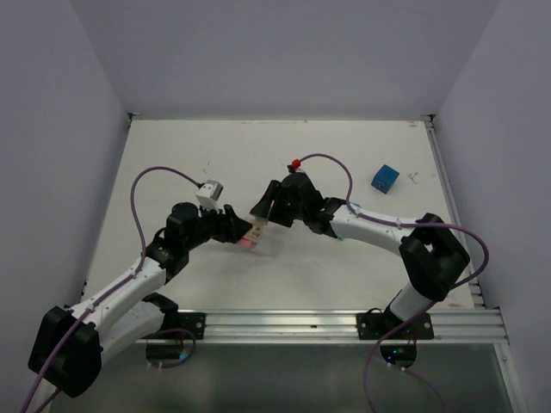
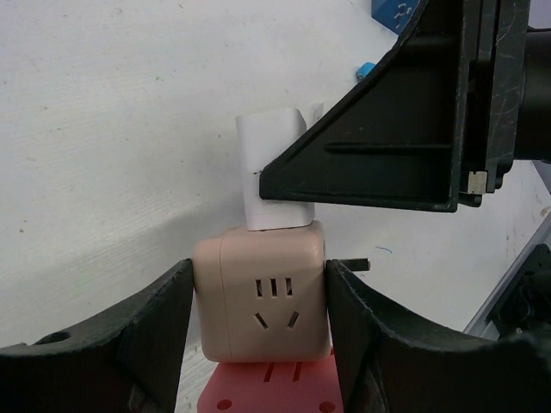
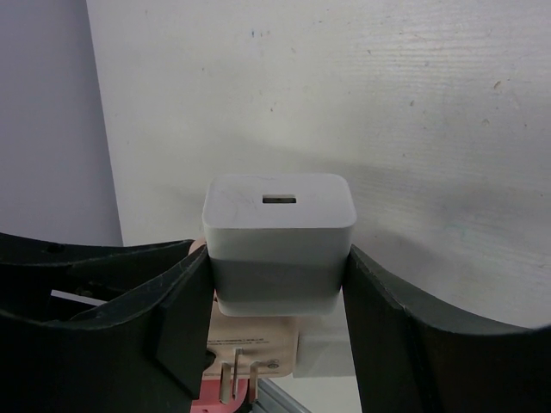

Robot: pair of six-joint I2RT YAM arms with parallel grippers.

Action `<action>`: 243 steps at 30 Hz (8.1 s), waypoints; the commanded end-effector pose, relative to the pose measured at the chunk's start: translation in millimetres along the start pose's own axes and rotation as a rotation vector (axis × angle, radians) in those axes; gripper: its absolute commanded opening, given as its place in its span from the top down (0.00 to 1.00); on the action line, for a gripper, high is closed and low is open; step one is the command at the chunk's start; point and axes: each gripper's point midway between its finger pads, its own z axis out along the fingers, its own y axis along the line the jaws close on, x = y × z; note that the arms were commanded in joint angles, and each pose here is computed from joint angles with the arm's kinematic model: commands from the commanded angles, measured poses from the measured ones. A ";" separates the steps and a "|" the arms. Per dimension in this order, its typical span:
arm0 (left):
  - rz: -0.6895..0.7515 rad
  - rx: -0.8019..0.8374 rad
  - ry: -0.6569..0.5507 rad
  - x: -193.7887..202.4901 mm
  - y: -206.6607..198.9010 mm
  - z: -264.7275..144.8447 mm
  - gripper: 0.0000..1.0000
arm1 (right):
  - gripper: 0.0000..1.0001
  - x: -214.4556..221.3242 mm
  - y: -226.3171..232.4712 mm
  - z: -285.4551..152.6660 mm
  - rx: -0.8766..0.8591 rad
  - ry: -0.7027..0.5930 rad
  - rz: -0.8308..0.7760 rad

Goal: Pull the plug off the socket

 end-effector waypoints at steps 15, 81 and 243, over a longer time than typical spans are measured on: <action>0.018 0.058 0.176 31.1 -29.8 4.1 1.00 | 1.00 -77.7 -4.8 -4.8 0.054 -0.166 0.002; 0.094 -0.043 0.082 -16.6 -13.7 45.2 0.06 | 1.00 -54.6 34.5 -25.1 -0.325 -0.014 -0.244; -0.174 -0.102 0.798 199.0 -2.4 2.6 1.00 | 1.00 -315.5 127.3 -128.5 -0.312 -0.774 -0.605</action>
